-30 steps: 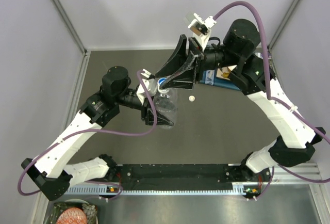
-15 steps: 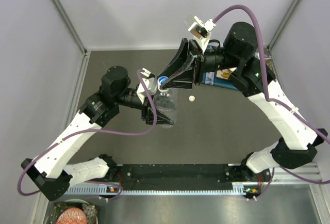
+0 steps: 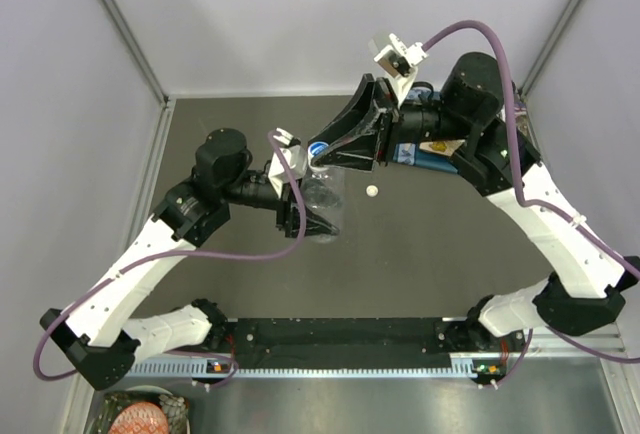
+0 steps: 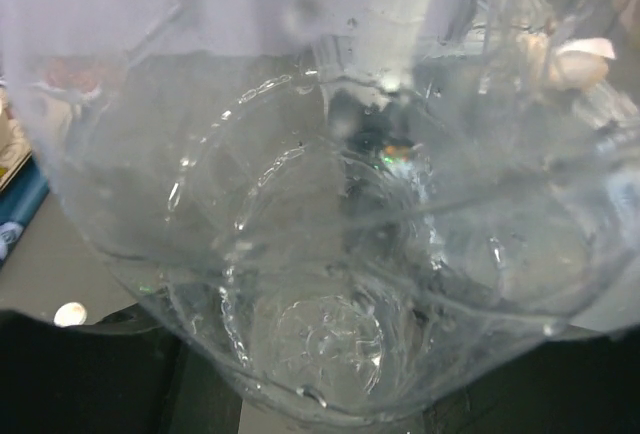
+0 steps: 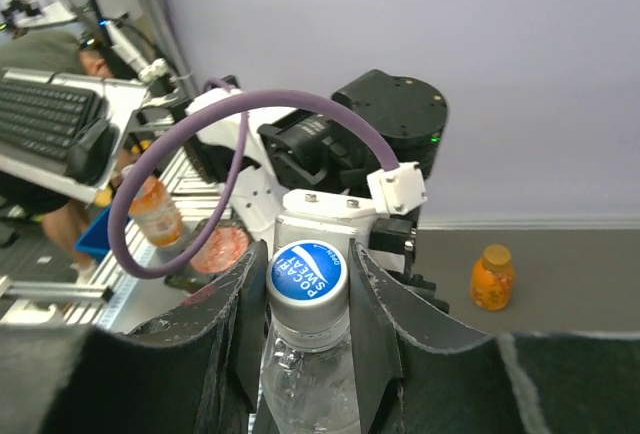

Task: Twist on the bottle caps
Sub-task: Screw the bottle cap onto the plastic bottle.

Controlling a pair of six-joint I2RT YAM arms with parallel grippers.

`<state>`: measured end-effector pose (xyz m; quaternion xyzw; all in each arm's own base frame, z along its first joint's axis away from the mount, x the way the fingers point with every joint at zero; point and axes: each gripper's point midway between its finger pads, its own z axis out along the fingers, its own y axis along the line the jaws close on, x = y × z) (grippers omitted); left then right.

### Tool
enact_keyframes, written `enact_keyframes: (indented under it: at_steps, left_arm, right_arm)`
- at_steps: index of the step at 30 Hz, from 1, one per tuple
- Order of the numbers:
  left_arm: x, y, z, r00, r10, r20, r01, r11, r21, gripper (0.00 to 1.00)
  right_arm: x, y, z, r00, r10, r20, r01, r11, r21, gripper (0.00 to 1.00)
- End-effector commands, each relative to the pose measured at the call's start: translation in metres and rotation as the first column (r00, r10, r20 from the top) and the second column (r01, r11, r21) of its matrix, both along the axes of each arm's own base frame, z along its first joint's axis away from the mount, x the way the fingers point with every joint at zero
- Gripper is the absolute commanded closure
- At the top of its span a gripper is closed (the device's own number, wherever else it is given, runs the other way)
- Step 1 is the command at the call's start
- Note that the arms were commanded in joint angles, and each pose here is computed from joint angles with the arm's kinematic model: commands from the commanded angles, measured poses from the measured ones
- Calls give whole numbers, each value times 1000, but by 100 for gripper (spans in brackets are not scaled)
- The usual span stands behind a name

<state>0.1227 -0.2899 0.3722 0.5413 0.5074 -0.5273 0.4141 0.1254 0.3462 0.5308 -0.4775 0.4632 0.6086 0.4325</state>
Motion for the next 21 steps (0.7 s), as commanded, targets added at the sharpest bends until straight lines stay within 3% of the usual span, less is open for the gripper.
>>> enact_keyframes:
  at_steps: [1,4,8,12,14,17,18,21]
  left_arm:
    - [17,8,61,980,153,131,-134,981,-140,100]
    - [39,12,74,950,279,137,-257,953,-159,100]
    - [74,25,85,870,477,121,-454,873,-178,100]
    - [91,35,89,815,571,101,-549,815,-183,100]
    - [98,39,88,790,605,96,-585,791,-177,100]
    - [111,47,84,737,670,86,-654,739,-161,100]
    - [113,50,83,723,686,85,-670,725,-158,100]
    - [127,61,77,655,750,92,-738,661,-138,100]
  right_arm:
    - [25,-1,-24,988,-149,-42,147,988,-46,100]
    - [48,2,-44,957,-272,-102,264,961,-83,100]
    - [75,0,-62,885,-435,-167,425,900,-94,100]
    - [97,2,-76,774,-614,-154,602,789,-121,100]
    - [92,13,-81,760,-634,-141,619,773,-138,100]
    - [96,18,-81,682,-722,-119,702,691,-170,100]
    - [111,15,-88,598,-794,-108,770,607,-196,100]
    - [111,20,-77,520,-848,-102,826,530,-192,100]
